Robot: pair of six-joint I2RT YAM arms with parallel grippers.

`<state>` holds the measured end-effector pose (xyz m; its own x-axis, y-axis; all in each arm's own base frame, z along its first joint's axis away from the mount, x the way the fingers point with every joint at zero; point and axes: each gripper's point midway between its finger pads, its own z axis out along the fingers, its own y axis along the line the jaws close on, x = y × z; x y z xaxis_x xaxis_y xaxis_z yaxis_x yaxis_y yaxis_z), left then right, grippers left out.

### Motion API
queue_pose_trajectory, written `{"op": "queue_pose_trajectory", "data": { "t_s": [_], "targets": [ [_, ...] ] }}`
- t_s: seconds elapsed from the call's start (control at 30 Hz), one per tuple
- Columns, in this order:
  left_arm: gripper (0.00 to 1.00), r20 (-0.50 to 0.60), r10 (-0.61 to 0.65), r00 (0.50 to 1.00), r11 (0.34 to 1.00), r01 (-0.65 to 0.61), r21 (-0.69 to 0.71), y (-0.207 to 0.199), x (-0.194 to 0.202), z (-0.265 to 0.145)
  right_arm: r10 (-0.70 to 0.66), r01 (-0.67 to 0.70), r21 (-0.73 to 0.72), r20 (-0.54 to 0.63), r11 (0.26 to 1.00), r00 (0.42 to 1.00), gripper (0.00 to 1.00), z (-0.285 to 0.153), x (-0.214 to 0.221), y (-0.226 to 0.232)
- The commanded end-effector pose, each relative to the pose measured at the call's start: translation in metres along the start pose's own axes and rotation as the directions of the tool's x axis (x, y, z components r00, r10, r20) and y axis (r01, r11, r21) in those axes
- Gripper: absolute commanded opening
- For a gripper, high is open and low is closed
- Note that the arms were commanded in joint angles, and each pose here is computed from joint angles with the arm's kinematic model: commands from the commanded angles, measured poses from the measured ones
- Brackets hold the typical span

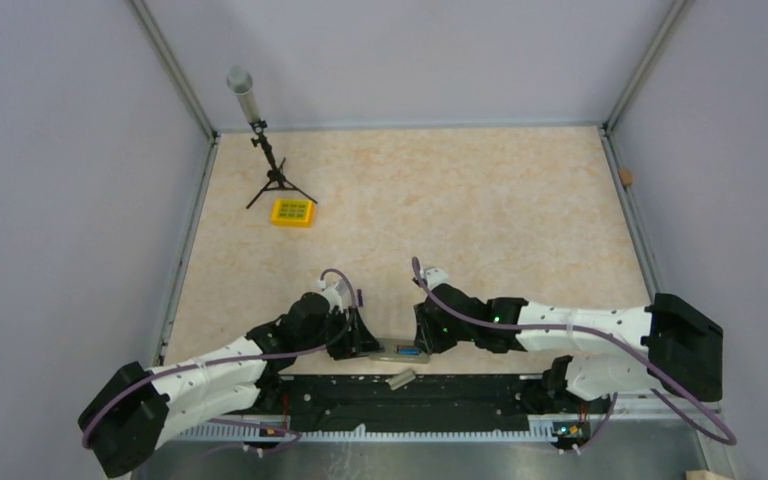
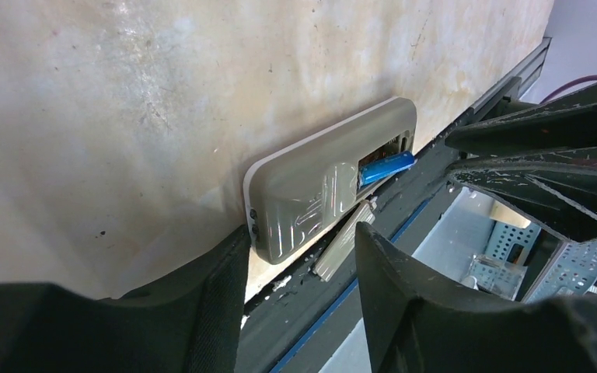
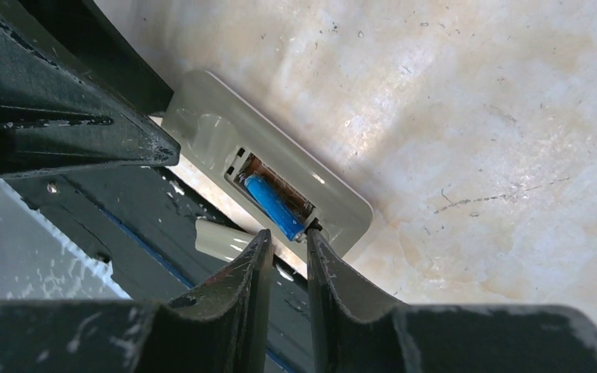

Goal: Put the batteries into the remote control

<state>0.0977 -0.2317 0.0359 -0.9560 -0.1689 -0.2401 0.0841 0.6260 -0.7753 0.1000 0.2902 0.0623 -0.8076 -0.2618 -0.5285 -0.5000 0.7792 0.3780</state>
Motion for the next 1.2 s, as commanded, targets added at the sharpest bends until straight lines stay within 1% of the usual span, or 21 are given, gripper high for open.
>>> {"op": "queue_pose_trajectory", "data": {
  "t_s": [0.0,0.23,0.5,0.9,1.17],
  "targets": [
    [0.53,-0.031,0.001,1.000,0.999,-0.002,-0.035,0.012,0.008,0.001,0.051,-0.050,-0.013,0.043,0.999,0.998,0.22,0.002,-0.011,0.008],
    [0.49,-0.036,0.002,0.999,1.000,-0.003,-0.031,0.013,0.010,0.002,0.053,-0.053,0.006,0.007,0.999,0.999,0.22,0.004,-0.004,0.006],
    [0.42,-0.044,0.002,0.999,1.000,-0.003,-0.024,0.013,0.011,0.004,0.061,-0.061,0.003,-0.016,0.998,0.998,0.21,0.005,0.001,0.007],
    [0.39,-0.043,0.002,0.999,1.000,-0.002,-0.019,0.013,0.012,0.004,0.078,-0.078,0.009,-0.034,0.997,0.996,0.16,0.009,0.006,0.005],
    [0.39,-0.039,-0.003,0.999,1.000,0.002,-0.021,0.014,0.011,0.004,0.080,-0.080,-0.004,-0.054,0.997,0.995,0.13,0.011,0.010,0.007]
  ]
}}
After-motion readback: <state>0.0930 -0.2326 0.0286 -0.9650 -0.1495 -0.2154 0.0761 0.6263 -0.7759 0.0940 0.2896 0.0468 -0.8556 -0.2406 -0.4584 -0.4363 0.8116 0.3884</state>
